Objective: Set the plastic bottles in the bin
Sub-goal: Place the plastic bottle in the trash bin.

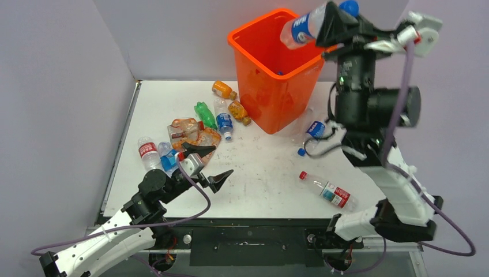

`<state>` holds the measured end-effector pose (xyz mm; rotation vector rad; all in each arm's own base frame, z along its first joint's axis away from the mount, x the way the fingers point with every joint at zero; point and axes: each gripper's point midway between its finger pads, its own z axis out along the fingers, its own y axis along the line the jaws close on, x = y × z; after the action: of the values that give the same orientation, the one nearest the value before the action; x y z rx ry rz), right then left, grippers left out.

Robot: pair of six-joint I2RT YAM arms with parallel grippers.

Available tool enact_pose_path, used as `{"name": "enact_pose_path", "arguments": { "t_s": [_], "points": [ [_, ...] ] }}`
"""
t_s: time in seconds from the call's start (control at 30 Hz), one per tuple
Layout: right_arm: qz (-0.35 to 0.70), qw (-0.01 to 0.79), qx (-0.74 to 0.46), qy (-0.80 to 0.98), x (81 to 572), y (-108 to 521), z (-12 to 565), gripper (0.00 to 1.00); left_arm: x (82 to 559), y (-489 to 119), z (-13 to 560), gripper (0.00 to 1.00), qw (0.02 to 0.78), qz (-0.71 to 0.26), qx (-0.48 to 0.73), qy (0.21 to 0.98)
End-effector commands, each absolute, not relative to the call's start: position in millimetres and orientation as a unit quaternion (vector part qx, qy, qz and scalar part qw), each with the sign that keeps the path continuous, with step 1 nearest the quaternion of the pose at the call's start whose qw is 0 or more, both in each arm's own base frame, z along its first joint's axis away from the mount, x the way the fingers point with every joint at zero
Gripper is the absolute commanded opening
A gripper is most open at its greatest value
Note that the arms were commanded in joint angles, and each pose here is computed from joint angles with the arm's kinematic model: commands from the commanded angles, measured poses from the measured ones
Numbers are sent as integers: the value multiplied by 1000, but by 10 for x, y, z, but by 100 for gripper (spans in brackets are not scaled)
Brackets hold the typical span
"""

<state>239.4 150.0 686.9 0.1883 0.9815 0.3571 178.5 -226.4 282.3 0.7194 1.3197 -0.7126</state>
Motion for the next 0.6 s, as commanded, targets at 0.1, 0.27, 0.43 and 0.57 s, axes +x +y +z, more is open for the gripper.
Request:
{"name": "enact_pose_path", "arguments": {
  "t_s": [0.1,0.27,0.43,0.57],
  "points": [
    [183,871,123,439,3579,1347,6984,5,1827,-2274,2920,96,689,-312,314,575],
    [216,855,165,441,4267,1027,6681,5,1815,-2262,2935,96,691,-309,315,572],
    [215,840,165,470,4713,989,6261,5,1798,-2229,2995,96,698,-309,311,566],
    [199,822,175,505,4991,986,5880,5,1804,-2210,3015,96,701,-307,307,565]
  ]
}}
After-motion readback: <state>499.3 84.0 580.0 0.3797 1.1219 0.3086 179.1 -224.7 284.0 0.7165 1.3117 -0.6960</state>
